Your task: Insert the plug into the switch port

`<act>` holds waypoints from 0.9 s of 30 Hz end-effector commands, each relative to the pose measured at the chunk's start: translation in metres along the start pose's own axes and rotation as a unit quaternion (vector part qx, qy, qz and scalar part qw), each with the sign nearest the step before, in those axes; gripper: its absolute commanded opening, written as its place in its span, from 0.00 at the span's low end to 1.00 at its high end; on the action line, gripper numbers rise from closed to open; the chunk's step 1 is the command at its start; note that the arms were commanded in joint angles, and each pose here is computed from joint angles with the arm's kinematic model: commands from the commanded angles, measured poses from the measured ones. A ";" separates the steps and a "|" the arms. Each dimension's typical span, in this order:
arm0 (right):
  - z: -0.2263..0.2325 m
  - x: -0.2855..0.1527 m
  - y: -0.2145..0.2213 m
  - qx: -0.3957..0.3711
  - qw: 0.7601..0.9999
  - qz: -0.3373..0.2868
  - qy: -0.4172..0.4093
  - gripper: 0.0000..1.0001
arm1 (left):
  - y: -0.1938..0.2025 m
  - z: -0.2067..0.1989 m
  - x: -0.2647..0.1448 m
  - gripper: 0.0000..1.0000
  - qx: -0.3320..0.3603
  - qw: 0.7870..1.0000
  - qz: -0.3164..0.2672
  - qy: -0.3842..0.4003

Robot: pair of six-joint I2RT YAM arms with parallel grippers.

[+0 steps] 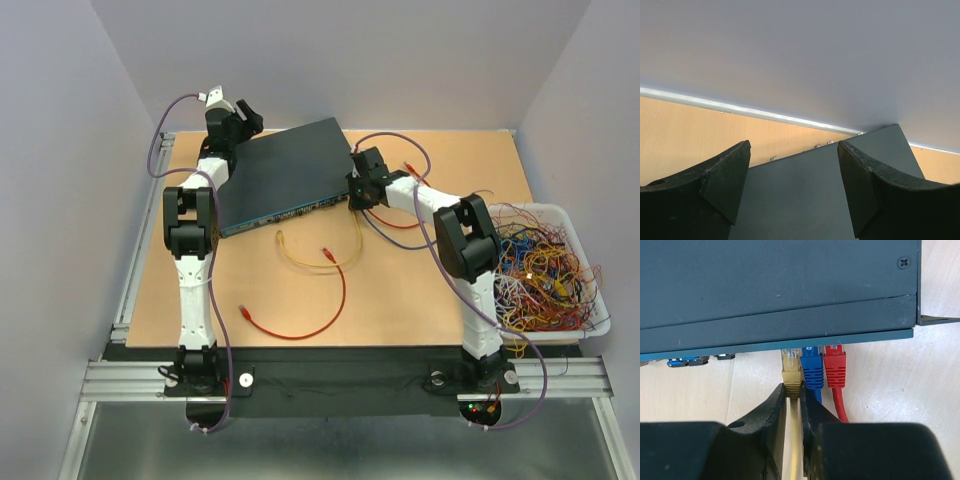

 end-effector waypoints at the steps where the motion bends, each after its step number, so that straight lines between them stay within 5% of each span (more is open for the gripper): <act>1: 0.000 -0.004 -0.040 0.015 0.998 -0.063 -0.009 0.01 | -0.031 -0.016 -0.002 0.81 0.011 0.999 -0.046 0.028; 27: 0.010 -0.024 -0.091 0.017 0.994 -0.111 -0.014 0.00 | -0.023 -0.013 -0.003 0.81 0.010 0.999 -0.037 0.025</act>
Point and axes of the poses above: each gripper's point midway between its finger pads, its own x axis out along the fingers, its own z axis along the line the jaws close on, y = z × x, the point moved 7 cm from there along -x, back along the fingers, and after that the axes turned 1 degree about x, right-handed, at the moved point
